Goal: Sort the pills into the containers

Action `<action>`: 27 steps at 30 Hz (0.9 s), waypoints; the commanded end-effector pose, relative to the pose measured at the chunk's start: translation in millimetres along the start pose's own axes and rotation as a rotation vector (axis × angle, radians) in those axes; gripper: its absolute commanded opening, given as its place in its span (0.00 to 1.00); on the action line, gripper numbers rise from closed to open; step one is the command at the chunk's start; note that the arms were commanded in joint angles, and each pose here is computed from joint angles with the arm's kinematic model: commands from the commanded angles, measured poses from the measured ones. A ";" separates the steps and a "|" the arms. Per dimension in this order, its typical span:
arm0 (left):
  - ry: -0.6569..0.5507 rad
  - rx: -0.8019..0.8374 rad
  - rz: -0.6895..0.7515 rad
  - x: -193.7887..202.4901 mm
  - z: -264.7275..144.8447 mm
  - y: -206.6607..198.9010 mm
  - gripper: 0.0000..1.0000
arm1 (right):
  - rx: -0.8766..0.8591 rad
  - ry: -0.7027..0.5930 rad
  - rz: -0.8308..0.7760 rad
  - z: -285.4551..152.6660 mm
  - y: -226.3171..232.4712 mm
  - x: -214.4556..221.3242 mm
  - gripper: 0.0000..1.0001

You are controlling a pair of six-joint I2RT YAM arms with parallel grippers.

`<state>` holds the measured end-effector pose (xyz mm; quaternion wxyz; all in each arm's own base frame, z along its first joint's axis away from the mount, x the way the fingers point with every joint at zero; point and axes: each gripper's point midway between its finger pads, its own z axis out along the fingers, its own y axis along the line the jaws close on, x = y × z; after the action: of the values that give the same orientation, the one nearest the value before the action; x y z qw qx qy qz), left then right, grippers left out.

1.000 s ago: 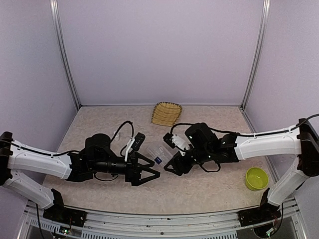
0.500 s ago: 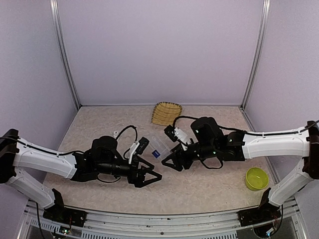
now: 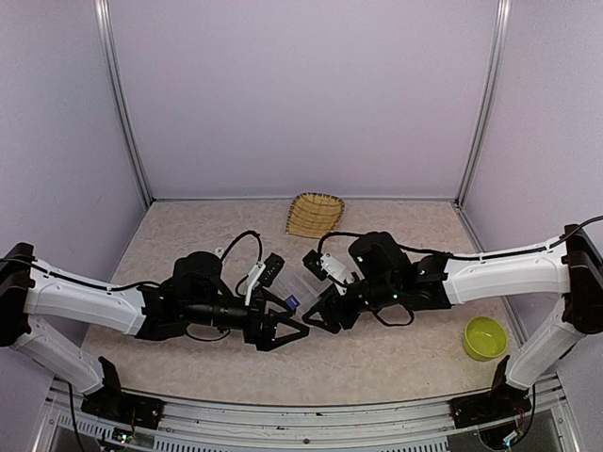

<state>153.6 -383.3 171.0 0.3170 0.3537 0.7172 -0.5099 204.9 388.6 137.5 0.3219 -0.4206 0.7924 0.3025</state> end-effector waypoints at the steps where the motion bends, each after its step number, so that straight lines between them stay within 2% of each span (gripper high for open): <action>1: -0.043 0.032 0.038 -14.5 -0.1 -7.9 0.99 | -0.005 0.025 -0.016 9.9 2.9 9.4 0.64; 18: -0.056 0.027 0.040 -18.4 -0.2 -8.3 0.99 | -0.003 0.070 -0.022 18.7 0.4 18.4 0.64; 27: -0.061 0.030 0.073 -23.1 -16.2 -19.2 0.99 | -0.021 0.137 -0.042 17.5 0.7 30.4 0.65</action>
<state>152.6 -381.5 184.5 0.3305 0.3559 0.7051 -0.5166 200.3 385.1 103.8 0.2840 -0.4409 0.8057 0.2752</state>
